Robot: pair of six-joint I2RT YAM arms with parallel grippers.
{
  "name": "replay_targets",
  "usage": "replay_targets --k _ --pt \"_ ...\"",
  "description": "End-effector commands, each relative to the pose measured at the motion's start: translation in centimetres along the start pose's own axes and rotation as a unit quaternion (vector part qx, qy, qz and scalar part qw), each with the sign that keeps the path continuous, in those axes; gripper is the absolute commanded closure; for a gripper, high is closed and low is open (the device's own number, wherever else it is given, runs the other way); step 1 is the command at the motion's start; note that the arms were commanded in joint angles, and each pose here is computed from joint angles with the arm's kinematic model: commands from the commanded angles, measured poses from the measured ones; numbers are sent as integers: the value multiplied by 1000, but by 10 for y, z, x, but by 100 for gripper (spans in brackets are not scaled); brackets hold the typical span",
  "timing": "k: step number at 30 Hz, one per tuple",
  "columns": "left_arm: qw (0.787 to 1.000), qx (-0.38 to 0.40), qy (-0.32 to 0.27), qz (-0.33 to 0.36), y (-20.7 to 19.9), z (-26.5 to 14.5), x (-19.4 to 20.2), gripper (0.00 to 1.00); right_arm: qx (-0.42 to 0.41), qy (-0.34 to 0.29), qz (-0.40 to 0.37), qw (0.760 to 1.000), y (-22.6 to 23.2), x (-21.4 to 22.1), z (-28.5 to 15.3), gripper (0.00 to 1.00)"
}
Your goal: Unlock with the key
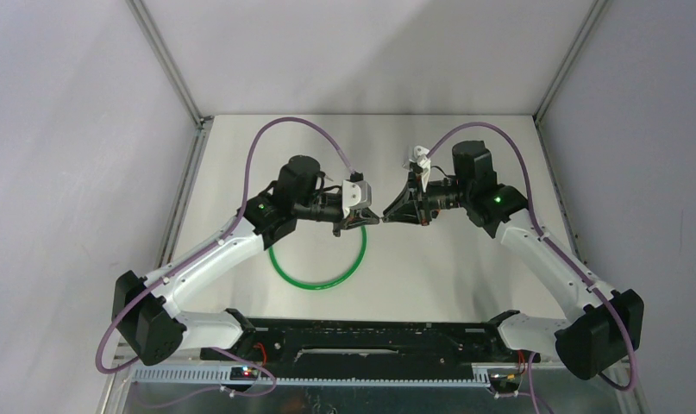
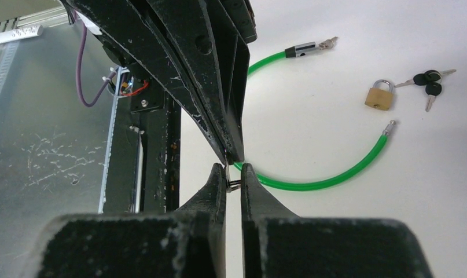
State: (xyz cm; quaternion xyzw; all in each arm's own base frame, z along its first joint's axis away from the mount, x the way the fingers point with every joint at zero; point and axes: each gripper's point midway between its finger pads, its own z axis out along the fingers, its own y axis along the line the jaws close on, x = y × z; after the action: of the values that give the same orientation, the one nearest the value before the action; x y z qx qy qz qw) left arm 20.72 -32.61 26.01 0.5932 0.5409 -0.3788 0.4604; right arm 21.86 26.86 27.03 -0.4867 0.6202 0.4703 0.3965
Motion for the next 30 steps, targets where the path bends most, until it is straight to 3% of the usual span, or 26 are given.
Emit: replay_targets --k 1,15,20,30 --pt "1000 -3 0 17 -2 -1 3 100 9 -8 -39 999 1 -14 -9 100" --pt "1000 -6 0 18 -1 -1 3 100 14 -9 -47 999 3 -15 -12 100" --pt "1000 -4 1 18 -2 -1 4 100 12 -19 -49 999 7 -23 -14 80" --pt "1000 0 -1 16 -1 1 3 100 11 -22 -47 999 8 -24 -13 71"
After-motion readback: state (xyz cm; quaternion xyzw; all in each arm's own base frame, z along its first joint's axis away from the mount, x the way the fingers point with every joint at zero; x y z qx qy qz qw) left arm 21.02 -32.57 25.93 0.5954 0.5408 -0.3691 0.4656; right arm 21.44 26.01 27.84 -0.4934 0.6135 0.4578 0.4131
